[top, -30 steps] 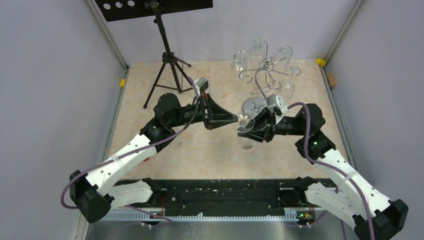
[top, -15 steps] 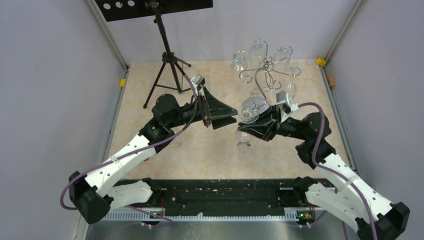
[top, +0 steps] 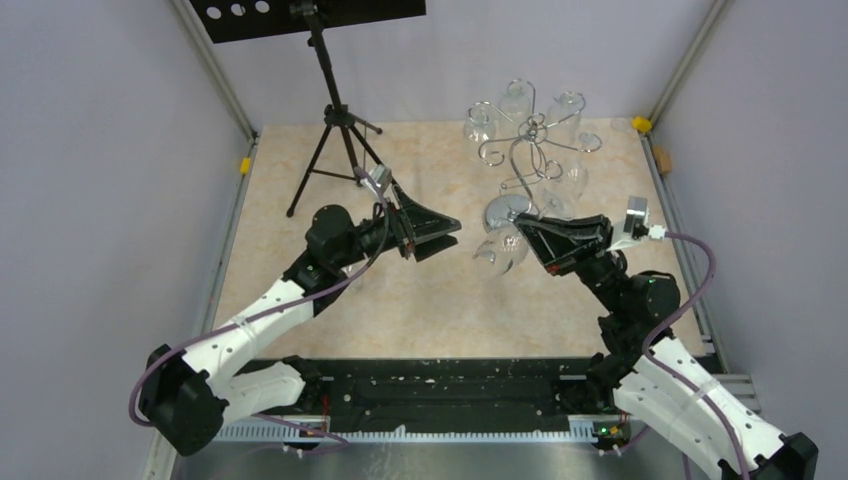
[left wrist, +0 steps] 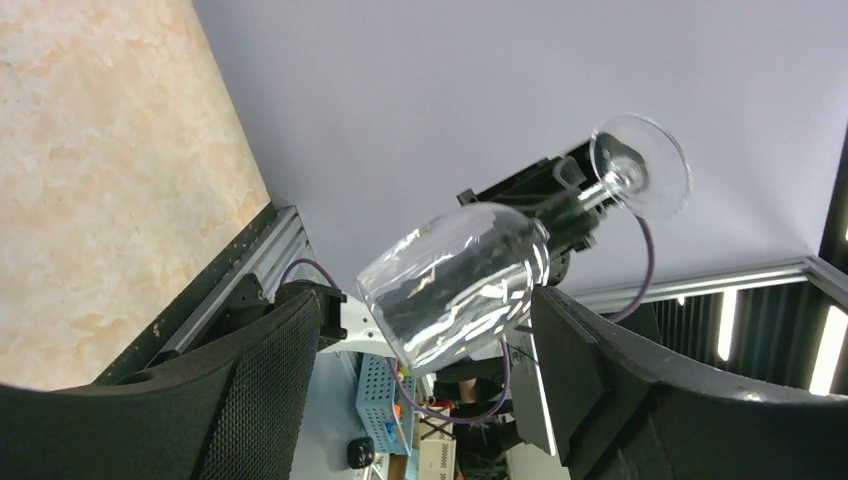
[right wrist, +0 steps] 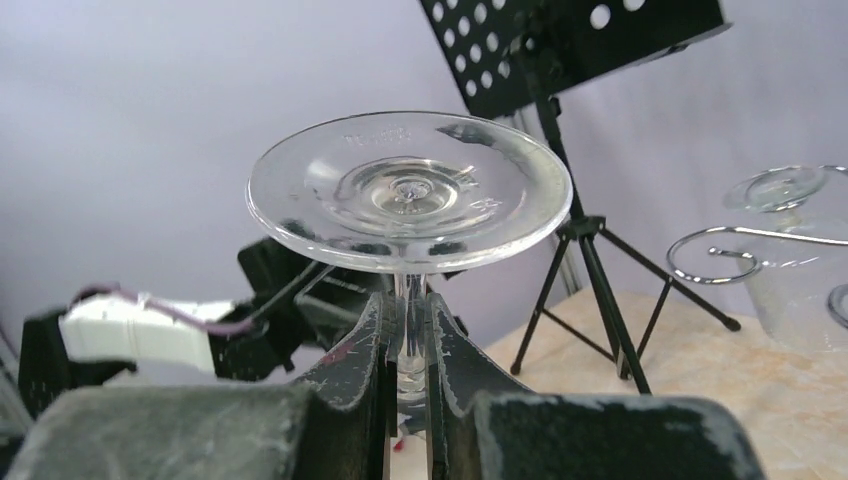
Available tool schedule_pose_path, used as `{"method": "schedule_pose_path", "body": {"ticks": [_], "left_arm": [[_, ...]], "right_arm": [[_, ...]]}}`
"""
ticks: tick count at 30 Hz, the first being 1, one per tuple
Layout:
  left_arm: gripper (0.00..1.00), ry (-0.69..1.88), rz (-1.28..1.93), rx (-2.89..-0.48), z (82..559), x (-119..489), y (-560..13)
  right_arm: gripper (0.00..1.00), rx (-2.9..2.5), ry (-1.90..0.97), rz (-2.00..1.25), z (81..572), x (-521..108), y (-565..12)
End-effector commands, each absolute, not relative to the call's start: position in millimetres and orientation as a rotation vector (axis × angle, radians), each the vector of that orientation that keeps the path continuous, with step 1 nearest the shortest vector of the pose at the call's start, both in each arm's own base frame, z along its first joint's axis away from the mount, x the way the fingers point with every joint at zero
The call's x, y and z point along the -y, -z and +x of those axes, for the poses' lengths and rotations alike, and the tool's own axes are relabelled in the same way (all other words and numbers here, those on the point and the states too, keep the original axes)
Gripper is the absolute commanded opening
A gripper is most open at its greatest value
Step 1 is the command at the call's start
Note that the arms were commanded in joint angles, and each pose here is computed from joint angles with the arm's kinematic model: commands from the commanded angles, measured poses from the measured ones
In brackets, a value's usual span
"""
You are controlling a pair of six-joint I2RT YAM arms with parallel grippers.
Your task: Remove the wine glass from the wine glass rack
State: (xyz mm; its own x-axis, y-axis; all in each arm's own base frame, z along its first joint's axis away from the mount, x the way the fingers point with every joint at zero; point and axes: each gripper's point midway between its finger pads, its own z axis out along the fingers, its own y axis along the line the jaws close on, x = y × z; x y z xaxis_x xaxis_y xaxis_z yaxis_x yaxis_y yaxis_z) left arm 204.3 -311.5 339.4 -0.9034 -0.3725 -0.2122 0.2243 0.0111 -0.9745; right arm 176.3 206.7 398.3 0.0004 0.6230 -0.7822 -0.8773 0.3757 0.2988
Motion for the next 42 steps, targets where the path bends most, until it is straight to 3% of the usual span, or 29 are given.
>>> {"method": "schedule_pose_path", "body": {"ticks": [1,18,27,35,42], "left_arm": [[0.8,2.012,-0.053,-1.671,183,295,-386],[0.8,2.224,0.035,-1.564,146,292,-423],[0.79,2.316,0.014,-1.358,135,272,-450],[0.73,2.356,-0.25,-1.223,148,246,-453],[0.62,2.375,-0.264,-1.236,145,245,-453]], "right_arm": [[0.0,-0.772,-1.307,-0.047,168,-167,-458],[0.0,-0.674,-1.516,0.176,176,-185,-471],[0.0,-0.702,-1.547,0.243,181,-206,-460],[0.0,-0.64,-1.551,0.097,161,-229,-466],[0.0,-0.668,-1.525,0.049,160,-245,-460]]}}
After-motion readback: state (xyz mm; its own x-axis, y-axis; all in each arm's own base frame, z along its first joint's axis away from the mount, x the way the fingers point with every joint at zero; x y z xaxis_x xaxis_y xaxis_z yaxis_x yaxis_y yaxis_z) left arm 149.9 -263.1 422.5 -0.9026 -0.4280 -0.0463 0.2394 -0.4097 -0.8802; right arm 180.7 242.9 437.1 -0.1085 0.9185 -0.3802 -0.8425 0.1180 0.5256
